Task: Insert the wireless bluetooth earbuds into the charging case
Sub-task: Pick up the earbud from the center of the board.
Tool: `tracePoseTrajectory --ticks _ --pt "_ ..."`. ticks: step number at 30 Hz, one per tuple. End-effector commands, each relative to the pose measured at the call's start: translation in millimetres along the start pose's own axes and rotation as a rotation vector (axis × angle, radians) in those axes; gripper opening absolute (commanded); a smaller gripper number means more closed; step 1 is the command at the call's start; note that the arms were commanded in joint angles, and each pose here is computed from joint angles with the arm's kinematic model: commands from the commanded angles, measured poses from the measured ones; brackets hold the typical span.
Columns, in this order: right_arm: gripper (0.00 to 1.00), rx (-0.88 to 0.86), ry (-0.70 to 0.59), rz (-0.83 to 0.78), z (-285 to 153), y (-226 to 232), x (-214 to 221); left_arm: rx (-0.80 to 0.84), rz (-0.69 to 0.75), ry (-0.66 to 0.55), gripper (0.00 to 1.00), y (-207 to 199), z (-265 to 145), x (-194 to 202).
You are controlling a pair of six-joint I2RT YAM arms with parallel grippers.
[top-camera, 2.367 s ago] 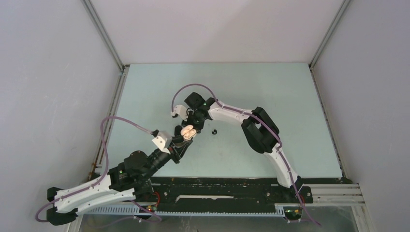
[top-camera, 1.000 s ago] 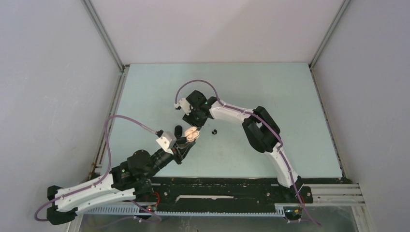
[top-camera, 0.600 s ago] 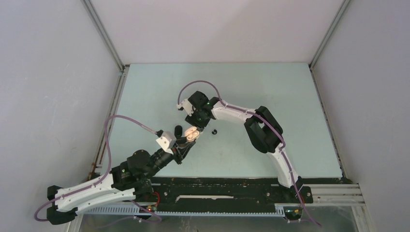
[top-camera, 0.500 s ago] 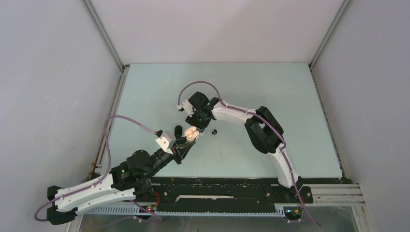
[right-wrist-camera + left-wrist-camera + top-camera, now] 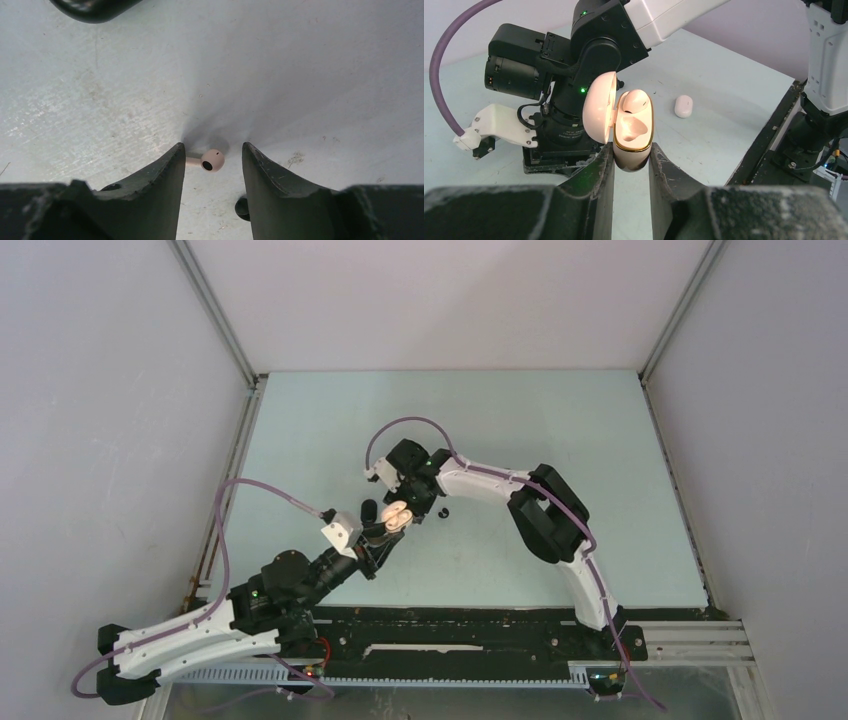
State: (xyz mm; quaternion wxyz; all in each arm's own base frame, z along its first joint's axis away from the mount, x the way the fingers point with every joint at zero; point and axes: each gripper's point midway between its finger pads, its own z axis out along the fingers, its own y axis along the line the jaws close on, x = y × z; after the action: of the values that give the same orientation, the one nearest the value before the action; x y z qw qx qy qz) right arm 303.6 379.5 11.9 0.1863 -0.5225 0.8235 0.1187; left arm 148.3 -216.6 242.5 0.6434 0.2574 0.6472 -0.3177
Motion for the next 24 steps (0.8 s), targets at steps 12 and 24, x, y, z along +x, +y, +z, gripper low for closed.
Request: tracePoseTrajectory --ticks 12,24 --pt "0.46 0.074 0.046 0.077 -16 -15 15 0.024 0.009 -0.041 0.00 -5 4 -9" --pt "0.45 -0.018 0.006 0.093 -23 -2 7 0.028 0.011 -0.039 0.00 -7 6 -8"
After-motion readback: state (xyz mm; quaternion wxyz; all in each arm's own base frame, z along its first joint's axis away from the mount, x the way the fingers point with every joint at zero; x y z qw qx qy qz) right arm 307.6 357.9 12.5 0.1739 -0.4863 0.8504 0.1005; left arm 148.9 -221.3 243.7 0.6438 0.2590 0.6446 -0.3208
